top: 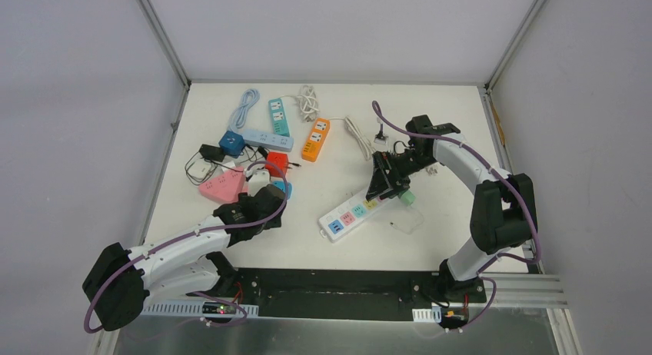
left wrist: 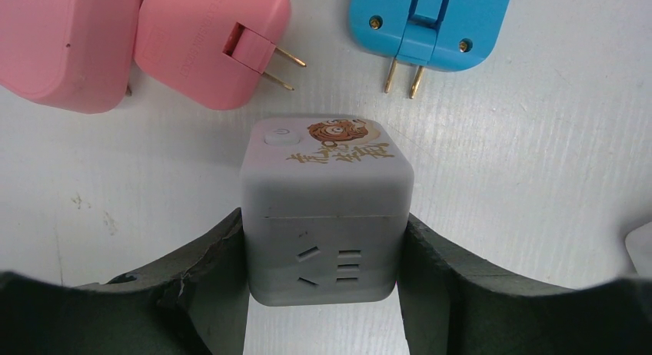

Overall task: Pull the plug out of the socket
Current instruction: Place the plug at the center of the board.

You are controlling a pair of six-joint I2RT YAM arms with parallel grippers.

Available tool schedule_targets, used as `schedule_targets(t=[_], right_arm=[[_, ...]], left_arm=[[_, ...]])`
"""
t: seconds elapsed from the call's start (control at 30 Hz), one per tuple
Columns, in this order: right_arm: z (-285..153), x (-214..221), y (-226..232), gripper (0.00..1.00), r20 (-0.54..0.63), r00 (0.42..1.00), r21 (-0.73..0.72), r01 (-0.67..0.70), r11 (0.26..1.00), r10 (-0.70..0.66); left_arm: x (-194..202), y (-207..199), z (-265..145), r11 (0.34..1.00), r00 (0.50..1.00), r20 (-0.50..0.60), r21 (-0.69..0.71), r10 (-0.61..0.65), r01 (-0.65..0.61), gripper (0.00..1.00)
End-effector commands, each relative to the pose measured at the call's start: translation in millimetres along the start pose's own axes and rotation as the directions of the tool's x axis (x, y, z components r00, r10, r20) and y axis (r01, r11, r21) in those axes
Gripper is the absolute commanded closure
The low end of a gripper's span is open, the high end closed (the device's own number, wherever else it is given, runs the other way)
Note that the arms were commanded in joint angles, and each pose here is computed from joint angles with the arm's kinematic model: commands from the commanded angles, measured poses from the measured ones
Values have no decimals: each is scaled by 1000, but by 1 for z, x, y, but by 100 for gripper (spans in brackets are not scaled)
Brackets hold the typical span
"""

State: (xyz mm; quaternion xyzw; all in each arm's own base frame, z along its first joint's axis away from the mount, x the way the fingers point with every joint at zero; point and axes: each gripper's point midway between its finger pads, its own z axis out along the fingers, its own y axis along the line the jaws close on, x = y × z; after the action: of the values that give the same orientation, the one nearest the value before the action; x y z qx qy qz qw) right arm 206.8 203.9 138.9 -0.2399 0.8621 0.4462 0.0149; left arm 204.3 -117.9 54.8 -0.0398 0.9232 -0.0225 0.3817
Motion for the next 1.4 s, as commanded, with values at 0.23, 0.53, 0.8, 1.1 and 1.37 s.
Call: schedule_targets(t=[0.23, 0.53, 0.8, 1.1, 1.37], right_arm=[[-12, -12, 10, 0, 56, 995, 11, 79, 997, -79], [-12, -12, 10, 0, 56, 995, 11, 79, 997, -79], [-12, -12, 10, 0, 57, 995, 13, 81, 997, -81], [-14, -11, 9, 0, 59, 994, 31, 94, 995, -96], [-16, -10, 12, 0, 64, 991, 38, 114, 993, -116]], left_arm=[[-16, -10, -3, 999, 999, 29, 35, -42, 41, 41], [-19, -11, -6, 998, 999, 31, 42, -37, 36, 31], [-29, -14, -15, 998, 998, 44, 58, -36, 33, 25], [-50, -26, -43, 986, 997, 72, 168, 0, -12, 2], [-75, -39, -70, 958, 988, 153, 284, -8, -36, 1]])
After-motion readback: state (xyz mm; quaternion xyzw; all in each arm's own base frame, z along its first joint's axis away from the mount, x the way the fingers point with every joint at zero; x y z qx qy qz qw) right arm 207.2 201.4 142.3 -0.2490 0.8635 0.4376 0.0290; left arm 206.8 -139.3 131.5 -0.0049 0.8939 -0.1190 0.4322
